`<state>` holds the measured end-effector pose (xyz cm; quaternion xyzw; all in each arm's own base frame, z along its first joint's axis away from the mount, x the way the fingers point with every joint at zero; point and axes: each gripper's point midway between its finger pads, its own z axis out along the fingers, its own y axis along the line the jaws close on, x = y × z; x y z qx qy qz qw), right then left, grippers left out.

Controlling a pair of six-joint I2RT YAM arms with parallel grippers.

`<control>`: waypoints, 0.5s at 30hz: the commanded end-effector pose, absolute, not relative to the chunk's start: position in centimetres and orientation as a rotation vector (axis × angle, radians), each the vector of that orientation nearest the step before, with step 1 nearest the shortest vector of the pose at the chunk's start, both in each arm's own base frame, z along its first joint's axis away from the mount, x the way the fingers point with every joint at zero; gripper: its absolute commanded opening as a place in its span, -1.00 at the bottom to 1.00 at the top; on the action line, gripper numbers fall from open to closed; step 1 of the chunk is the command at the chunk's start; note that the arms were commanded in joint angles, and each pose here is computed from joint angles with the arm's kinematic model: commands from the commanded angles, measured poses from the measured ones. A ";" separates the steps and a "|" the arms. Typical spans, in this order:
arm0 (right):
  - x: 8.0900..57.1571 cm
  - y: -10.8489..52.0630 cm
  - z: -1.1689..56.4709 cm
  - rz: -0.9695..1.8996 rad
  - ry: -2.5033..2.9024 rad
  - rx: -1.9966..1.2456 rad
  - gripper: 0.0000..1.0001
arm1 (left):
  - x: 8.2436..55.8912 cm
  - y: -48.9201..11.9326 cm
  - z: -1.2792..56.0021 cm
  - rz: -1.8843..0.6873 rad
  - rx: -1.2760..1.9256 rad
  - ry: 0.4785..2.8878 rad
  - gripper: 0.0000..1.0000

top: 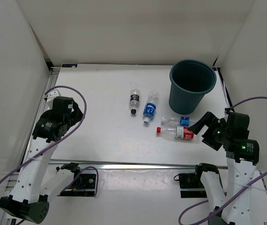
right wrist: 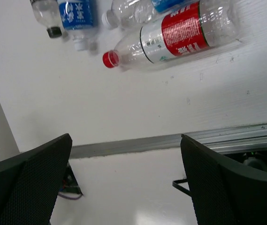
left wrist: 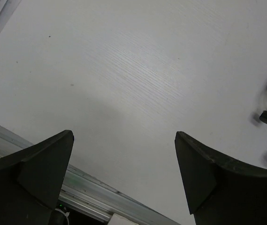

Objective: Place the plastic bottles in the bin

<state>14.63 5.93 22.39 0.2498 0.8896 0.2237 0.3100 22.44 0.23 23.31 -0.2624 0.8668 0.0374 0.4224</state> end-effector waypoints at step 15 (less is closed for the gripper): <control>16.5 6.2 24.8 0.574 2.387 0.441 1.00 | 35.5 -15.0 25.1 -0.520 -0.275 2.257 1.00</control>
